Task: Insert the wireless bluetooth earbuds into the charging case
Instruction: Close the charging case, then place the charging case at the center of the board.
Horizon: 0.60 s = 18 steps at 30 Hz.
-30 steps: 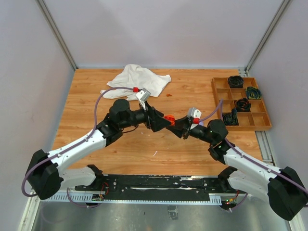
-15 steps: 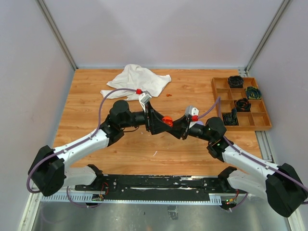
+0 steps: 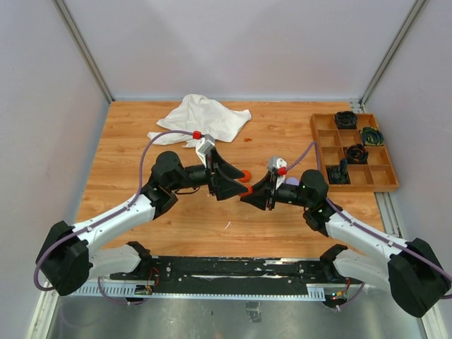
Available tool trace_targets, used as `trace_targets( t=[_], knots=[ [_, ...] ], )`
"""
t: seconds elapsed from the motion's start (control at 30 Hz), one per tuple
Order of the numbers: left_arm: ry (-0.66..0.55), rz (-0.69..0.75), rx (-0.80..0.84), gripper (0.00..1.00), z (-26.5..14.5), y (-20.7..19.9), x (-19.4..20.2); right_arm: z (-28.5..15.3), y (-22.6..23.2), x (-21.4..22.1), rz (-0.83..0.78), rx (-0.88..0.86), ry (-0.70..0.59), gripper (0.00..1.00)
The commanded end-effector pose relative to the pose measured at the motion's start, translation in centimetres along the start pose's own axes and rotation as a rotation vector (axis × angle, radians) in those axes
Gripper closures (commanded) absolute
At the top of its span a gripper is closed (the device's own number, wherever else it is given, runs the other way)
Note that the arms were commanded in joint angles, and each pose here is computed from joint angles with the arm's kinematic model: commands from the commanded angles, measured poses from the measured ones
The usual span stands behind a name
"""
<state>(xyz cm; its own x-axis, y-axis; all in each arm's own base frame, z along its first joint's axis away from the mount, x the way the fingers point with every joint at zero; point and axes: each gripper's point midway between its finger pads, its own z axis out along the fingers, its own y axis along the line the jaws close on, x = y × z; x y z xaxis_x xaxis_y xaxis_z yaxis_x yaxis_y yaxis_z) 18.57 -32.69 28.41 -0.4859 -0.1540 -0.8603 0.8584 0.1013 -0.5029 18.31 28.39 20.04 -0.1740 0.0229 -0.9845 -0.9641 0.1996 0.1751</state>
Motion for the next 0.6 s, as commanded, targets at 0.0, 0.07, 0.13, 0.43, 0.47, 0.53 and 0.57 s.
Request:
trace_targets(
  t=[0.0,0.07,0.13,0.43,0.47,0.53,0.57],
  knots=[
    [-0.04,0.017,-0.098,0.2,-0.9,1.4,-0.6,-1.0,-1.8,-0.1,0.087,0.085,0.049,0.99],
    [-0.048,0.014,-0.202,0.18,-1.5,3.0,-0.5,-1.7,-2.6,0.9,0.136,0.149,0.094,0.99],
    [-0.058,0.003,-0.336,0.17,-2.5,5.1,-0.4,-2.6,-3.6,2.1,0.188,0.217,0.137,0.99],
    [-0.087,0.003,-0.861,0.09,-9.7,11.0,0.1,-8.6,-8.1,8.0,0.508,0.544,0.28,0.99],
    [-0.088,0.001,-0.905,0.07,-10.6,11.3,0.2,-9.2,-8.6,8.5,0.534,0.575,0.291,0.99],
    [-0.095,0.002,-0.968,0.01,-11.9,11.6,0.3,-10.5,-9.5,9.5,0.594,0.639,0.311,0.99],
    [-0.1,0.005,-0.996,0.01,-12.6,11.7,0.3,-11.1,-9.9,10.0,0.628,0.665,0.317,0.99]
  ],
)
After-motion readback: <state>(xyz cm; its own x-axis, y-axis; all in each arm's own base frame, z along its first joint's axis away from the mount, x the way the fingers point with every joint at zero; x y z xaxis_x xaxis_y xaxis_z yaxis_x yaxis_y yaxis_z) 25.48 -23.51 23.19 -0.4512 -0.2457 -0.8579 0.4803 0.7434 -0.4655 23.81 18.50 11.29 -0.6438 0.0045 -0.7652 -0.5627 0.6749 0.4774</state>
